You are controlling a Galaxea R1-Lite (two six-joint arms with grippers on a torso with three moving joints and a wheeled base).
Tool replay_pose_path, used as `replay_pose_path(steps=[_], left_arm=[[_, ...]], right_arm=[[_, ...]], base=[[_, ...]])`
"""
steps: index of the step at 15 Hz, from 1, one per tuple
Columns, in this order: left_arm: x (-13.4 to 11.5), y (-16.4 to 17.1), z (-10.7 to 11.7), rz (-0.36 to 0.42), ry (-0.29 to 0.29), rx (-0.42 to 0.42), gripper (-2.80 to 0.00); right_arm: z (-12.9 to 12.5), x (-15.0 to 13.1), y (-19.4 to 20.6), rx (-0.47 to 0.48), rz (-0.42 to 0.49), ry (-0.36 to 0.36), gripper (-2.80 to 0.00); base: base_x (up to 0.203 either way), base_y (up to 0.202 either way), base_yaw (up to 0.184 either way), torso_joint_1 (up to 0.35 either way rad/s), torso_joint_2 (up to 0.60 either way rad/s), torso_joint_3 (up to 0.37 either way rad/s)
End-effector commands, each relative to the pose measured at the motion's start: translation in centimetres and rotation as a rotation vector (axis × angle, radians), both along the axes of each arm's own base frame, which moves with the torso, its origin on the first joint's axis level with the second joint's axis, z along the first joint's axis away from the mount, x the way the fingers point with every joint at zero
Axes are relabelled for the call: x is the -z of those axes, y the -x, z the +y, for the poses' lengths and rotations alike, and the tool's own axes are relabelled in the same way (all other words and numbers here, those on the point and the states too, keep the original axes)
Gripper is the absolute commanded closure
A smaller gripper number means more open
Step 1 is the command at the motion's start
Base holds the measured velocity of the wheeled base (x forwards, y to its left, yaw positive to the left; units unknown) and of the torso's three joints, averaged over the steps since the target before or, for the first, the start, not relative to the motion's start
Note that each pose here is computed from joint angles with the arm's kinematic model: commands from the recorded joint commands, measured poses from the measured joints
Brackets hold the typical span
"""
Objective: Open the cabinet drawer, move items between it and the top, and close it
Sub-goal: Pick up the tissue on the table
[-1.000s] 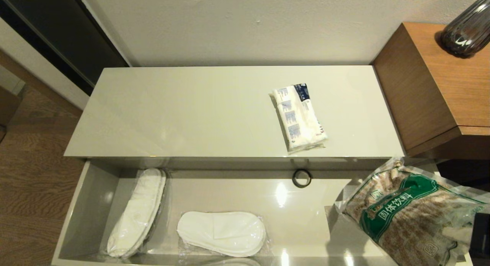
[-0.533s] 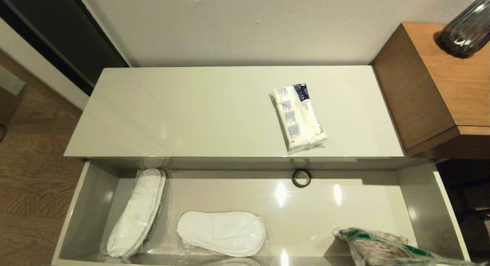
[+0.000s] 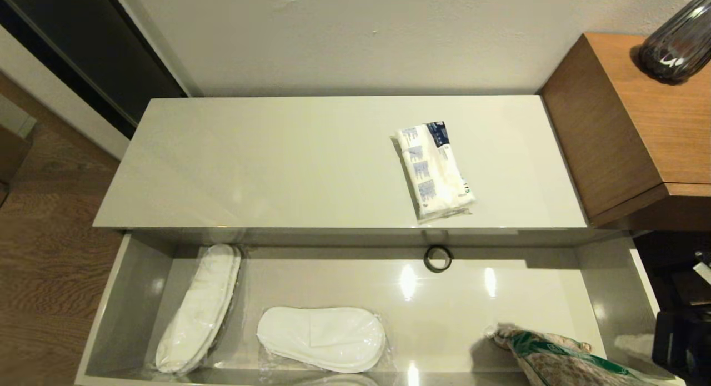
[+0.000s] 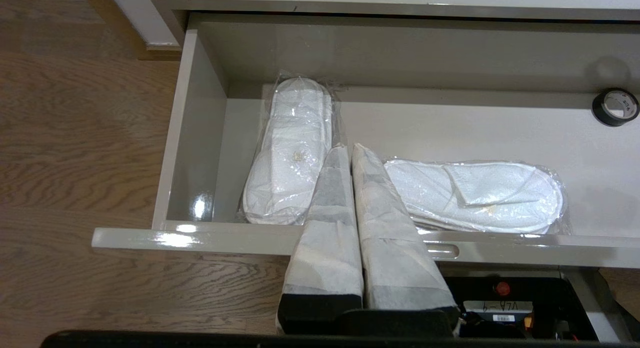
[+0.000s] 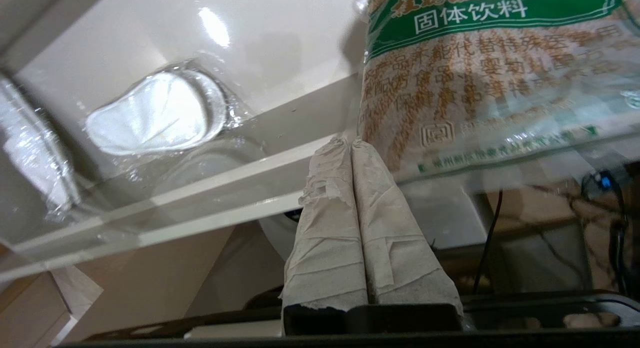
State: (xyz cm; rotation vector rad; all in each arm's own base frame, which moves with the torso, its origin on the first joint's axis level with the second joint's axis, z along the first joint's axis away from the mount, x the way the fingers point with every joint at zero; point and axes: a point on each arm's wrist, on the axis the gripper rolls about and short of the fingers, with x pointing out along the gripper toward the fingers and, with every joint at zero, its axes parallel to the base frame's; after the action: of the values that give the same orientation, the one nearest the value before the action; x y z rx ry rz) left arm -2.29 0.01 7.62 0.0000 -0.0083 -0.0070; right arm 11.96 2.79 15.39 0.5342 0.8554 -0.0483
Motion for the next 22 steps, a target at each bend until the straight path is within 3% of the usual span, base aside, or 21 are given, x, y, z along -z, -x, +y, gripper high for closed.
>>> replay_pose_path(steps=[1,11,19,22], left_arm=[[0.0,0.0,0.0,0.001,0.000,-0.001,0.00],[0.0,0.0,0.0,0.001,0.000,-0.001,0.00],[0.0,0.0,0.0,0.001,0.000,-0.001,0.00],[0.0,0.0,0.0,0.001,0.000,-0.001,0.00]], right_arm=[[0.2,1.4,-0.7,0.006,0.090,0.013,0.00],[-1.1,2.3,5.1,0.005,0.109,0.015,0.00],[-1.1,1.7,5.0,-0.004,0.084,0.015,0.00],[-0.7,0.1,3.5,-0.052,0.035,0.035,0.00]], base=[[0.000,0.000,0.000,0.000,0.00,0.000],[0.000,0.000,0.000,0.000,0.00,0.000],[0.000,0.000,0.000,0.000,0.00,0.000],[0.000,0.000,0.000,0.000,0.00,0.000]])
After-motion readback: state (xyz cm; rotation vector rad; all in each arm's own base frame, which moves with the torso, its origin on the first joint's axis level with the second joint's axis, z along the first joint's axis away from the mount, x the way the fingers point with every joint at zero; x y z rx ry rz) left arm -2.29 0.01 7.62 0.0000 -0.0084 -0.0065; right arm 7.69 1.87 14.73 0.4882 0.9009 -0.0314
